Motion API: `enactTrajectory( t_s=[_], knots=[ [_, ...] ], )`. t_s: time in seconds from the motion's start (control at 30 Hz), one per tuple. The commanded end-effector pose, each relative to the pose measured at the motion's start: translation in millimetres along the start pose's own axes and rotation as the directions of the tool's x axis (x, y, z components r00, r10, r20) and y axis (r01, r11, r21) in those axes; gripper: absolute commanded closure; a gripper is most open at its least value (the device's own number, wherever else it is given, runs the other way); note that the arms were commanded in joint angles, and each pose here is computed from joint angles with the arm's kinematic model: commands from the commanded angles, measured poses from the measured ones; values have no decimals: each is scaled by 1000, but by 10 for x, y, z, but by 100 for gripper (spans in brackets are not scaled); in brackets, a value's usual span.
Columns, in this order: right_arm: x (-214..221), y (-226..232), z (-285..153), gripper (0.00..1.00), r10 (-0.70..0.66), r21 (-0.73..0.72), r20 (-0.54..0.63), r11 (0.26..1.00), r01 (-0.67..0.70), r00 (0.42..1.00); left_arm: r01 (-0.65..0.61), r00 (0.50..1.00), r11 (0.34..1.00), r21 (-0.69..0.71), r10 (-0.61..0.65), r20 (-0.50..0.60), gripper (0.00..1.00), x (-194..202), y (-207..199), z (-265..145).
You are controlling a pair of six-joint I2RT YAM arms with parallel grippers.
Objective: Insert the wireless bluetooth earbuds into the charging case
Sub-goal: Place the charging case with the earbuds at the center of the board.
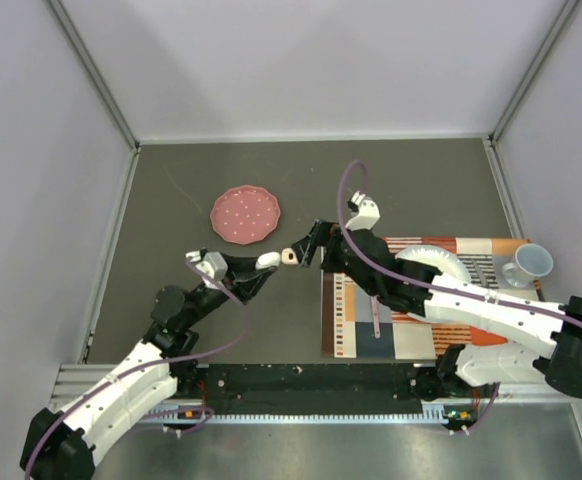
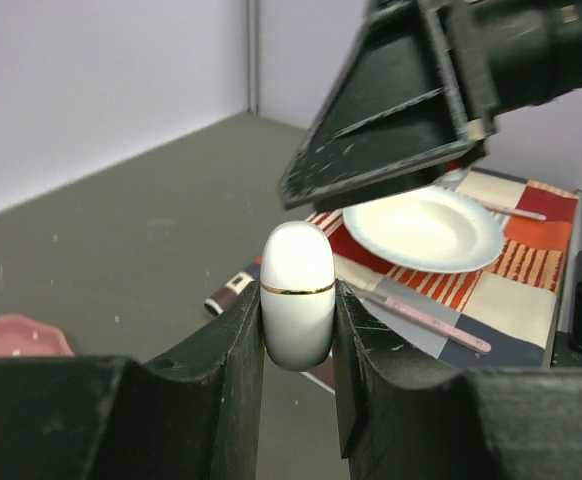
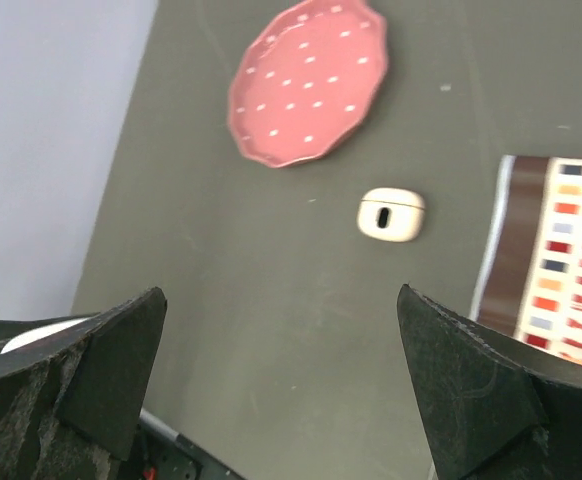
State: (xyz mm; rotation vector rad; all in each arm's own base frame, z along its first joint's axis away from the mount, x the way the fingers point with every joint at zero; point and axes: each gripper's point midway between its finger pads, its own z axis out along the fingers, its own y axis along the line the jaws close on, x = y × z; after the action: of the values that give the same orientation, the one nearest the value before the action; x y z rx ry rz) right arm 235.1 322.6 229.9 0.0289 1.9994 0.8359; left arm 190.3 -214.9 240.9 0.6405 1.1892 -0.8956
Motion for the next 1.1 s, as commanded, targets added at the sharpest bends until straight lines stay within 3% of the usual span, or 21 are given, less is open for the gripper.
enactTrajectory(
  t_s=[0.0,0.2,0.43,0.5,0.73,0.8,1.07],
  knots=[
    [-213,-337,-138,1,29,141,133,989,-48,991,74,995,988,-133,-82,-53,100,12,248,97],
    [-224,-540,-202,1,61,192,177,977,-96,982,230,957,960,-157,-253,-145,100,156,300,336],
    [-238,-626,-216,1,72,215,174,970,-109,982,429,836,860,-276,-494,-240,100,675,370,428],
    [-220,-673,-234,1,71,226,168,968,-109,983,521,762,778,-351,-609,-218,100,979,346,266],
    [-192,-773,-210,1,76,240,152,964,-112,985,615,668,686,-388,-715,-206,100,1294,291,206],
    [-198,-787,-215,1,78,241,151,964,-113,986,638,663,680,-361,-724,-191,100,1282,277,261],
    [-212,-873,-249,1,89,248,159,960,-127,983,756,529,562,-335,-827,-192,100,1586,178,339]
  ],
)
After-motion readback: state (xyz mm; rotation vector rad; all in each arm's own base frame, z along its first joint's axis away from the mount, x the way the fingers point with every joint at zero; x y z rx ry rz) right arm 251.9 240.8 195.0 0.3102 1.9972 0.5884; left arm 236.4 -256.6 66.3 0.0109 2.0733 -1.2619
